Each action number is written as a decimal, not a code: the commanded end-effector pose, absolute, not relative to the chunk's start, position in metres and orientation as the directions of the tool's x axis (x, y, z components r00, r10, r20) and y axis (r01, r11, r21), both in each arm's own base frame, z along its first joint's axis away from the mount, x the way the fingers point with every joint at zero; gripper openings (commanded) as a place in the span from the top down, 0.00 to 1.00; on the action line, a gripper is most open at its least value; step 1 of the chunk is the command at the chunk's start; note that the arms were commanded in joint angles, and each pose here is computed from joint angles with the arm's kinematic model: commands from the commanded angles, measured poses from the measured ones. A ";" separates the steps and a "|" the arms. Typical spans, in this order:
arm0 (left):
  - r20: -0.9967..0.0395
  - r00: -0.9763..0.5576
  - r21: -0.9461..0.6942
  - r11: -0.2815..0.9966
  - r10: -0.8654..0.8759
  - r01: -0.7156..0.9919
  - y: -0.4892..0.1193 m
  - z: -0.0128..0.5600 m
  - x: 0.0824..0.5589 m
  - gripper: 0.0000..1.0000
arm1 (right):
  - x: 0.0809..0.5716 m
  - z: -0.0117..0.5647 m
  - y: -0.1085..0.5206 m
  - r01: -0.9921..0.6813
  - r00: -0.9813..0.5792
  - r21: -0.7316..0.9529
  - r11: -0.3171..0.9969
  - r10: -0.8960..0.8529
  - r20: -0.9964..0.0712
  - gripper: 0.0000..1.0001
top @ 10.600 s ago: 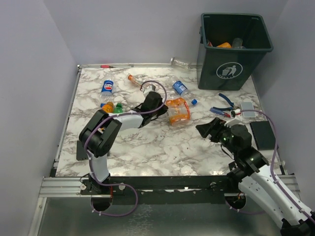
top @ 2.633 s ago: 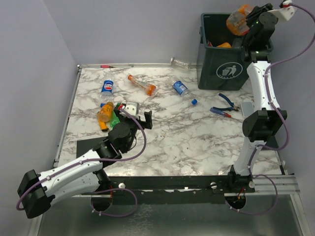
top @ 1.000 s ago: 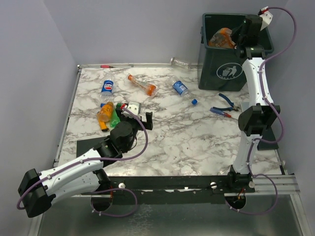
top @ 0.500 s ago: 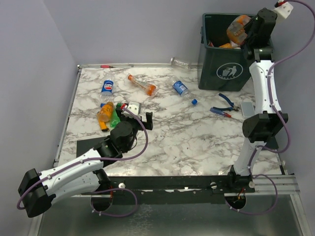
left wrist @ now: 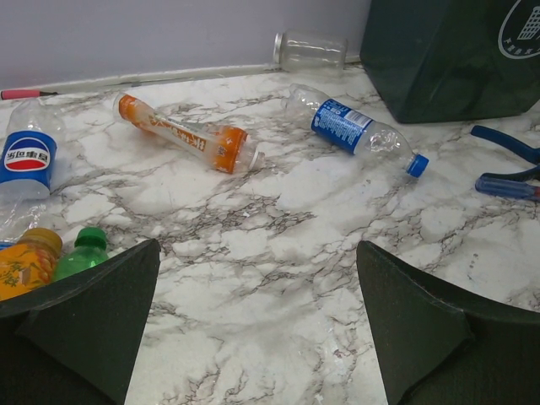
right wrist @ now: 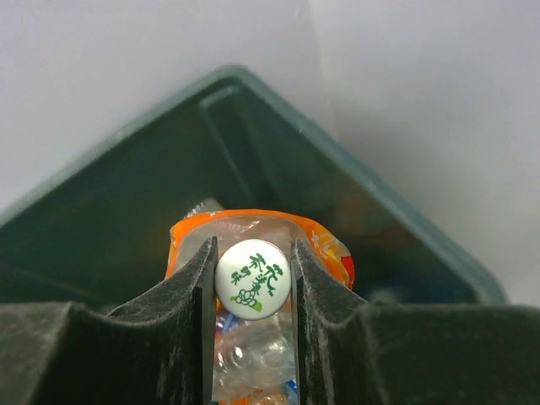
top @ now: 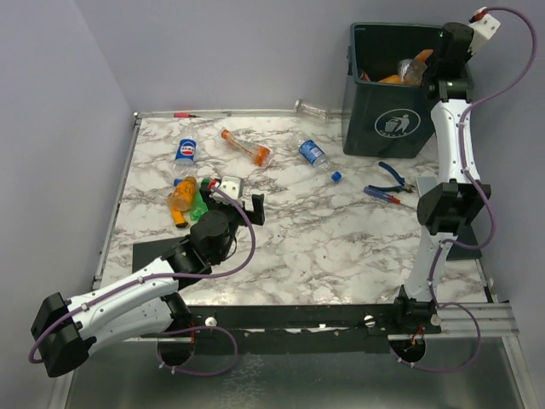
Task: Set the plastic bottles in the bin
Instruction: Place the plastic bottle in the trash bin.
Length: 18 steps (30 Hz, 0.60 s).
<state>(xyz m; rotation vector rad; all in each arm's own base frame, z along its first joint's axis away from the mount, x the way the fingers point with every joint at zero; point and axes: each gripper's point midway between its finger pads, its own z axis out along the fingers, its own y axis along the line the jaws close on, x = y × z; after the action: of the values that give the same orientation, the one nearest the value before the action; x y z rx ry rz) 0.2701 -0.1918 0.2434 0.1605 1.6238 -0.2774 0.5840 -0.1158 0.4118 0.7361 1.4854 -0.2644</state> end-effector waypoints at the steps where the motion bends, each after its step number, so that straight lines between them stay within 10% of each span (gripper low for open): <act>1: -0.994 -0.070 -0.098 0.952 -0.080 0.291 -0.198 0.255 0.269 0.01 | 0.607 0.369 -0.091 0.485 -0.027 0.314 0.816 0.373 -0.928 1.00; 15: -0.995 -0.084 -0.084 0.951 -0.062 0.298 -0.202 0.249 0.271 0.01 | 0.633 0.388 -0.007 0.105 -0.105 0.589 0.801 0.598 -0.795 1.00; 18: -0.995 -0.085 -0.084 0.951 -0.061 0.299 -0.202 0.249 0.270 0.01 | 0.631 0.386 -0.010 0.123 -0.110 0.571 0.811 0.583 -0.805 0.60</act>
<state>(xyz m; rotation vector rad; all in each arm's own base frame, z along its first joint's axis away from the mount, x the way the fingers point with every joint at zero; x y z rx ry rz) 0.2721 -0.1964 0.2408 0.1745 1.6352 -0.2749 0.6336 -0.0225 0.3738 0.5963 1.6600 0.3539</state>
